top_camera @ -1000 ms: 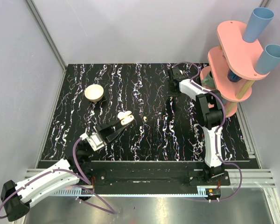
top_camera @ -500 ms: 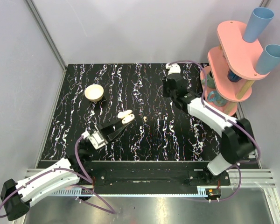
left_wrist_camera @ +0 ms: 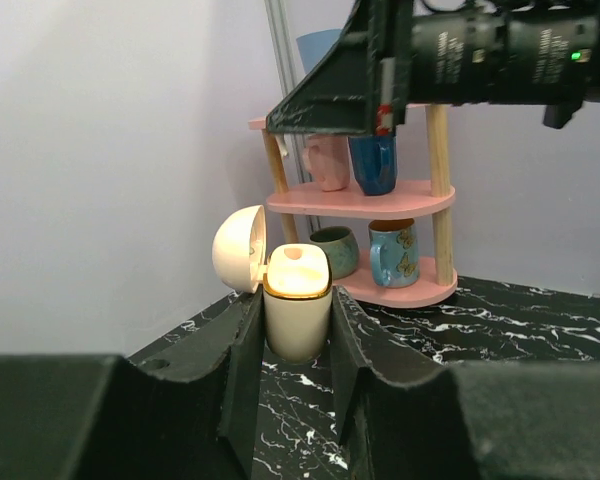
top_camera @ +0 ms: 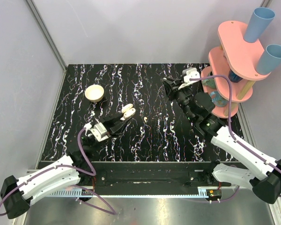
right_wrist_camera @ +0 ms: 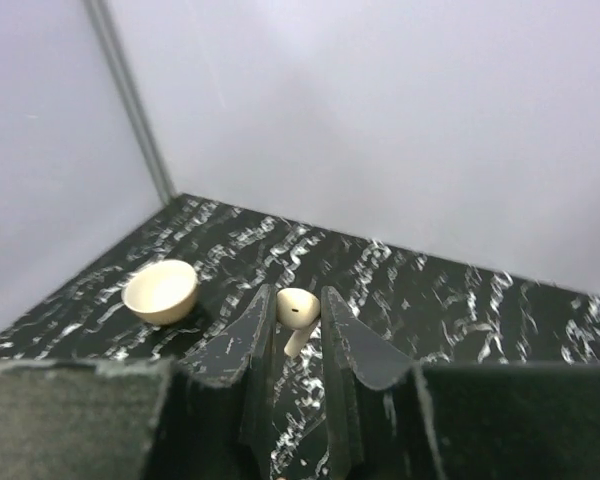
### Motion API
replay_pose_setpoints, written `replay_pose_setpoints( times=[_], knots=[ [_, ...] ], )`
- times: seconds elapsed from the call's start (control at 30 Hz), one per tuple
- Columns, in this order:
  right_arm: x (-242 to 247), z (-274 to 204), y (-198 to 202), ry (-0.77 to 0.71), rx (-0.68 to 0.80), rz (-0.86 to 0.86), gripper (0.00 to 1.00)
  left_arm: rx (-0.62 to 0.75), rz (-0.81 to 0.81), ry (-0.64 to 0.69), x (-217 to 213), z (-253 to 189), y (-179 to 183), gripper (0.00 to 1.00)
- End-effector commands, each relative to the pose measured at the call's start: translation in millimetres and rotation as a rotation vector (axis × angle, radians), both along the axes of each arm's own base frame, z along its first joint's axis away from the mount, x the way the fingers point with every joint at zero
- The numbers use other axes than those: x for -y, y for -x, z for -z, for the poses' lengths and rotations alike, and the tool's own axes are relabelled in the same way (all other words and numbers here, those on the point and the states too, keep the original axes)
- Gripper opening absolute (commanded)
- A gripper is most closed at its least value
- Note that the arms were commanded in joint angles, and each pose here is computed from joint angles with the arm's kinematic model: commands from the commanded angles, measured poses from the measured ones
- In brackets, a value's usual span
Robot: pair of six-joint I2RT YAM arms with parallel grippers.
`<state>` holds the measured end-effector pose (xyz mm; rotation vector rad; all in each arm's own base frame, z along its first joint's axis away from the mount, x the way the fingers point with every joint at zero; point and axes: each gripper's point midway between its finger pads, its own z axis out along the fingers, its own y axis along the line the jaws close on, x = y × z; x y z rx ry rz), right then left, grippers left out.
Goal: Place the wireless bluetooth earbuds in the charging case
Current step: Insert the right earbud into the right side groove of the charging case.
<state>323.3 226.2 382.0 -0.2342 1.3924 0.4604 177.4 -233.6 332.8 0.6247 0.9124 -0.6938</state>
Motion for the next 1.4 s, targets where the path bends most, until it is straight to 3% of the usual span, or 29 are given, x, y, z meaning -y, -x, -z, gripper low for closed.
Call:
replay_pose_setpoints(
  times=[0.0, 0.23, 0.7, 1.37],
  knots=[
    [-21.1, -45.8, 35.8, -0.026, 0.172, -0.15, 0.09, -0.004, -0.026, 0.097, -7.1, -33.1, -4.4, 0.0],
    [-52.0, -64.9, 72.9, 0.023, 0.274, -0.301, 0.07, -0.028, -0.03, 0.114, -3.5, -37.5, -10.2, 0.0],
    [-99.5, -63.7, 112.9, 0.075, 0.347, -0.408, 0.06, -0.121, -0.063, 0.198, -7.0, -41.6, -23.1, 0.0],
    [-121.4, -41.3, 107.3, 0.171, 0.344, -0.355, 0.06, -0.113, -0.045, 0.225, -7.5, -44.8, -20.0, 0.0]
  ],
)
